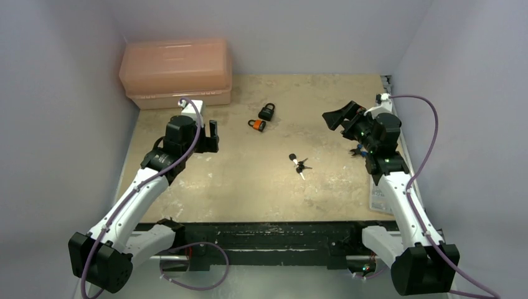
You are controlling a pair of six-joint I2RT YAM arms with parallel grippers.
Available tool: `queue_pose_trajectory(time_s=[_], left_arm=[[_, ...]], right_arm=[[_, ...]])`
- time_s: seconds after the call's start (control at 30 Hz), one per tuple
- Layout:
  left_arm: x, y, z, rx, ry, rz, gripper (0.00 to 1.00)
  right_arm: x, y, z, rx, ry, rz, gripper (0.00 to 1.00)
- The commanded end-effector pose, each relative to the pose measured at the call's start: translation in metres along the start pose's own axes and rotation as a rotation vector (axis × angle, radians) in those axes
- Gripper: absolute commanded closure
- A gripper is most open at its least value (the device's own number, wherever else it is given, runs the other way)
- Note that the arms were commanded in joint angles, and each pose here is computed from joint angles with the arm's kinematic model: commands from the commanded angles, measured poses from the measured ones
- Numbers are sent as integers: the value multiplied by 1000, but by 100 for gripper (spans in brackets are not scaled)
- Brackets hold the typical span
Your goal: Unlock with the key
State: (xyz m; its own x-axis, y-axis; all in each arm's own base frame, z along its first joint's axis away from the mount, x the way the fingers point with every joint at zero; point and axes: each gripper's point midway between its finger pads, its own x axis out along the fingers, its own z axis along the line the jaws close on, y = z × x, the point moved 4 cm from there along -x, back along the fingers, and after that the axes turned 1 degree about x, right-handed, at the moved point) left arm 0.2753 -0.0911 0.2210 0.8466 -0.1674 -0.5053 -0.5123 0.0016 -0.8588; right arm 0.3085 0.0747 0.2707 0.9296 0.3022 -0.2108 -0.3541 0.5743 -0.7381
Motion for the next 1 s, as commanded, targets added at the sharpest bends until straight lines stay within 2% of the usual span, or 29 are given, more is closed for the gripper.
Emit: queue_pose_trajectory(time_s=[0.0, 0.2, 0.33, 0.57, 0.7, 0.97], left_arm=[[2, -7, 6, 15, -49, -23, 19], [0, -9, 12, 10, -94, -33, 20], [-1, -10, 16, 2, -131, -30, 22], [-4, -11, 20, -16, -161, -28, 25], [-5, -12, 20, -25, -164, -25, 26], [-7, -14, 15, -41, -133, -27, 27]], right_arm=[[-5, -1, 10, -1, -56, -19, 1], [2, 16, 13, -53, -56, 44, 1], [11, 38, 25, -150, -62, 155, 1], [36, 71, 10, -257, 81, 374, 1], [49, 87, 13, -323, 126, 443, 4], [84, 102, 24, -213, 292, 509, 7]])
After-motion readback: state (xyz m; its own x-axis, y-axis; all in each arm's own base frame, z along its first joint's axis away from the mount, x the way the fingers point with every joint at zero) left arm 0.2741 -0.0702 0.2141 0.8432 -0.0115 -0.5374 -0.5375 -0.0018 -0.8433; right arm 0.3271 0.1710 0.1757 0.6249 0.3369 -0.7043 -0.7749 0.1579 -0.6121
